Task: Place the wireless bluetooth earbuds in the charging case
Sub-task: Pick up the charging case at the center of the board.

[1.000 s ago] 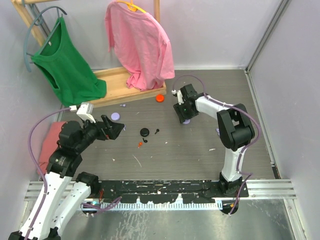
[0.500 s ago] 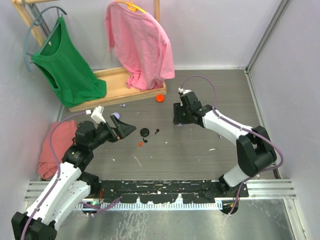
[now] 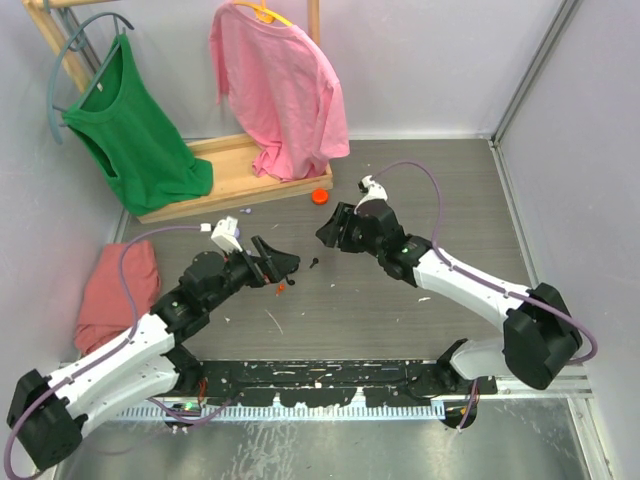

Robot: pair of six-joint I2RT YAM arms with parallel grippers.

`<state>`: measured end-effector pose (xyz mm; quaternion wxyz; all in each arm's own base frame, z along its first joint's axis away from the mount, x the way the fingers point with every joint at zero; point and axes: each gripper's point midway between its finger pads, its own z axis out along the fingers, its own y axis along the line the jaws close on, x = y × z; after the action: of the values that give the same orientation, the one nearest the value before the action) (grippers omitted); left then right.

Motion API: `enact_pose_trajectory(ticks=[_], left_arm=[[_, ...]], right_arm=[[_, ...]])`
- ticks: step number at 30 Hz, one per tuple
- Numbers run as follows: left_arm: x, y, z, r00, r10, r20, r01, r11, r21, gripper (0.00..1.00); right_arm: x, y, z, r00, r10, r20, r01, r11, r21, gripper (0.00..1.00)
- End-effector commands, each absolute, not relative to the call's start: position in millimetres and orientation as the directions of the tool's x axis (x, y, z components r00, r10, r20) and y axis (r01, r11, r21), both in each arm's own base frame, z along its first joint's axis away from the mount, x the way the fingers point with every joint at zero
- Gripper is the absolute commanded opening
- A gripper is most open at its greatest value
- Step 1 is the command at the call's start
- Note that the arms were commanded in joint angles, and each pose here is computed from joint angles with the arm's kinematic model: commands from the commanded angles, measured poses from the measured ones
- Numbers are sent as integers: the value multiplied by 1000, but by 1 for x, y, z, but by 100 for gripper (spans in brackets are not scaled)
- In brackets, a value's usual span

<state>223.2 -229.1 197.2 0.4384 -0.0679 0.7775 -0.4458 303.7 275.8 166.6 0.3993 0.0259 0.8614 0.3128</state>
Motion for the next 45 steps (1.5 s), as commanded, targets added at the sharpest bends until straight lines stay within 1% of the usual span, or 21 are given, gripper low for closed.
enact_pose_trajectory(ticks=[1,7,8,11,19,22,31,36,38,40,42,45], left_arm=[[245,-231,223,-446,-579,-683,306,619,-724,98],[250,-246,222,-361,-563,-743,318,675,-666,88],[250,-249,222,-351,-558,-752,327,679,-657,83],[252,-255,224,-315,-547,-776,355,690,-631,75],[257,-268,231,-252,-523,-815,417,701,-579,69],[261,-271,231,-230,-518,-824,423,709,-564,65],[266,-290,231,-217,-522,-825,455,694,-558,53],[271,-296,233,-201,-535,-821,461,688,-561,50],[272,-298,233,-201,-539,-818,463,684,-564,48],[272,-299,233,-197,-545,-815,467,679,-567,43],[272,-297,232,-193,-552,-811,464,677,-571,37],[272,-293,228,-189,-553,-812,452,685,-572,24]], right_arm=[[302,298,223,-597,488,-637,-232,654,720,44],[291,308,233,-603,566,-562,-209,568,796,45],[290,309,235,-602,573,-556,-206,561,802,45],[286,311,236,-603,594,-532,-190,541,819,45],[282,312,240,-600,629,-495,-169,505,846,45],[280,312,241,-604,638,-478,-162,489,857,45],[274,313,241,-609,665,-432,-139,447,884,45],[270,316,237,-621,668,-409,-126,431,894,46],[269,316,234,-624,670,-402,-119,427,896,46],[269,316,233,-624,673,-398,-116,425,898,47],[268,314,232,-620,675,-400,-115,427,897,48],[268,312,233,-615,673,-412,-122,434,892,49]])
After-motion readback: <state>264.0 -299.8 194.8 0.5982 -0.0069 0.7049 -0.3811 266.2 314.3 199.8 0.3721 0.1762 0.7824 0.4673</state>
